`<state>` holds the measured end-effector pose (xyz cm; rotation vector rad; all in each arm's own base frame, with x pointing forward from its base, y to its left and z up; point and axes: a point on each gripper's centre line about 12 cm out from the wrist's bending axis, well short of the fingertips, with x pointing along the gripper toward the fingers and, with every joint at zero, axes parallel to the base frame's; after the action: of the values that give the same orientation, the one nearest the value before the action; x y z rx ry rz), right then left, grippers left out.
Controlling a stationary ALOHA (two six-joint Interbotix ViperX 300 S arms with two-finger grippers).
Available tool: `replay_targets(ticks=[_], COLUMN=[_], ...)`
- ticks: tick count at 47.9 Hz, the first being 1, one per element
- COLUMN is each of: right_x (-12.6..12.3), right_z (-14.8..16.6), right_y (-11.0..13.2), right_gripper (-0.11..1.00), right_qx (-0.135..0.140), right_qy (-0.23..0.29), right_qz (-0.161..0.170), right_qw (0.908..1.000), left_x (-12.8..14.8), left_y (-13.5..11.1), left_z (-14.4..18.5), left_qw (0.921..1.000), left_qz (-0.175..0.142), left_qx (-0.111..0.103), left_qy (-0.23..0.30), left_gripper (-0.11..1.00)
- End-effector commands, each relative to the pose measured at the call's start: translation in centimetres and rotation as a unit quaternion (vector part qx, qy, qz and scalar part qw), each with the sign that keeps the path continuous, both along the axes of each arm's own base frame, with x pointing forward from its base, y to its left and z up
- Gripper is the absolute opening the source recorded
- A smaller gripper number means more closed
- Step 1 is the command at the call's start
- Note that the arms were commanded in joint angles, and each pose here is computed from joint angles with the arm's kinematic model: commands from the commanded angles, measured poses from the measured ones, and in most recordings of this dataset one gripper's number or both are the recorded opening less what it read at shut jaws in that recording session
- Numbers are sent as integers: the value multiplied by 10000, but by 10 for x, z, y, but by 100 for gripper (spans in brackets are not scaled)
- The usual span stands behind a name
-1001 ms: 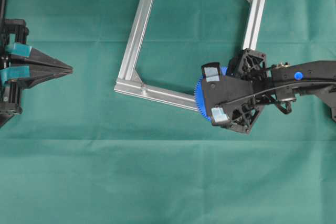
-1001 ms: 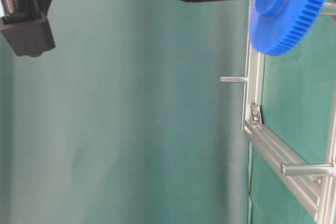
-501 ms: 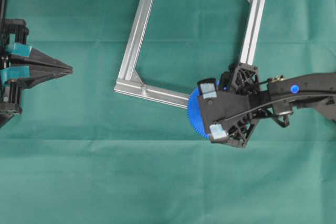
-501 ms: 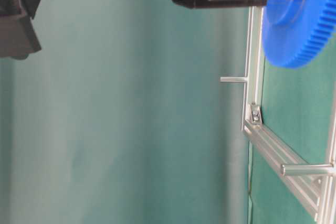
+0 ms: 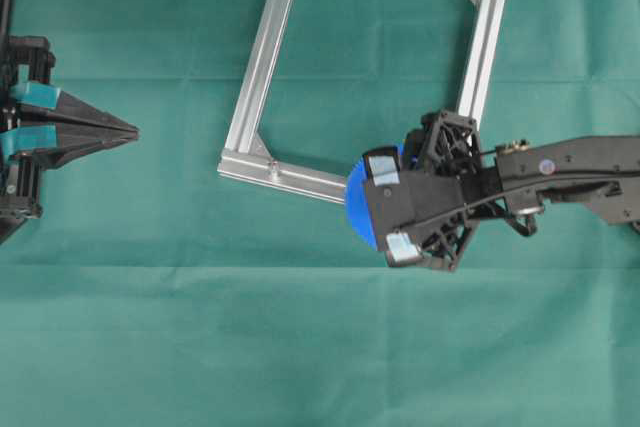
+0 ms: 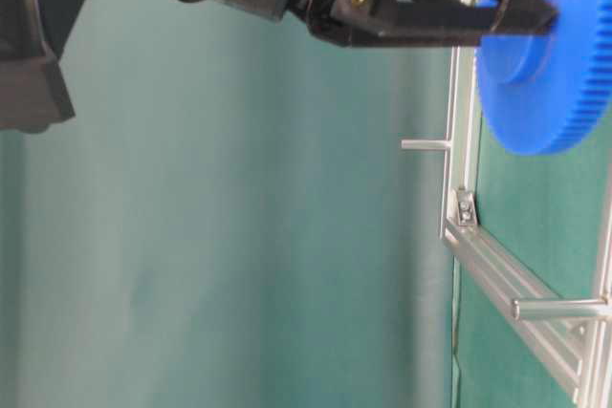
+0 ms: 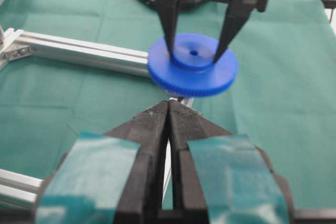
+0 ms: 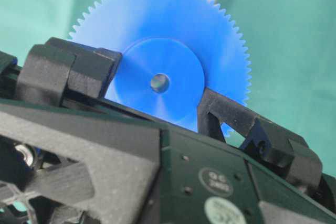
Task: Find the location of the shaft and insert the gear.
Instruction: 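Align the gear's center hole over the shaft and lower it with the right gripper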
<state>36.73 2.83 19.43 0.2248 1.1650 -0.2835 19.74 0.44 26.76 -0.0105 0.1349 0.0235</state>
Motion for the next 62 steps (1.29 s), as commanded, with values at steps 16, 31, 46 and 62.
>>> replay_targets(ticks=[16, 31, 46, 62], right_x=[-4, -26, -21, -18], right_z=[8, 5, 7, 6], right_y=[-29, -39, -31, -15], right_gripper=[70, 70, 70, 70], right_qx=[-233, -198, -95, 48], right_qy=[-94, -92, -428, -501], right_qz=[-215, -397, -250, -98], right_qw=[9995, 9990, 9987, 9987], left_x=[3, 3, 3, 3], left_y=[1, 1, 0, 0], left_z=[10, 10, 10, 10], left_qw=[9999, 9999, 9999, 9999], left_qz=[19, 18, 18, 18], left_qx=[-20, -20, -74, -74], left_qy=[-100, -100, -94, -101], left_gripper=[1, 1, 1, 1])
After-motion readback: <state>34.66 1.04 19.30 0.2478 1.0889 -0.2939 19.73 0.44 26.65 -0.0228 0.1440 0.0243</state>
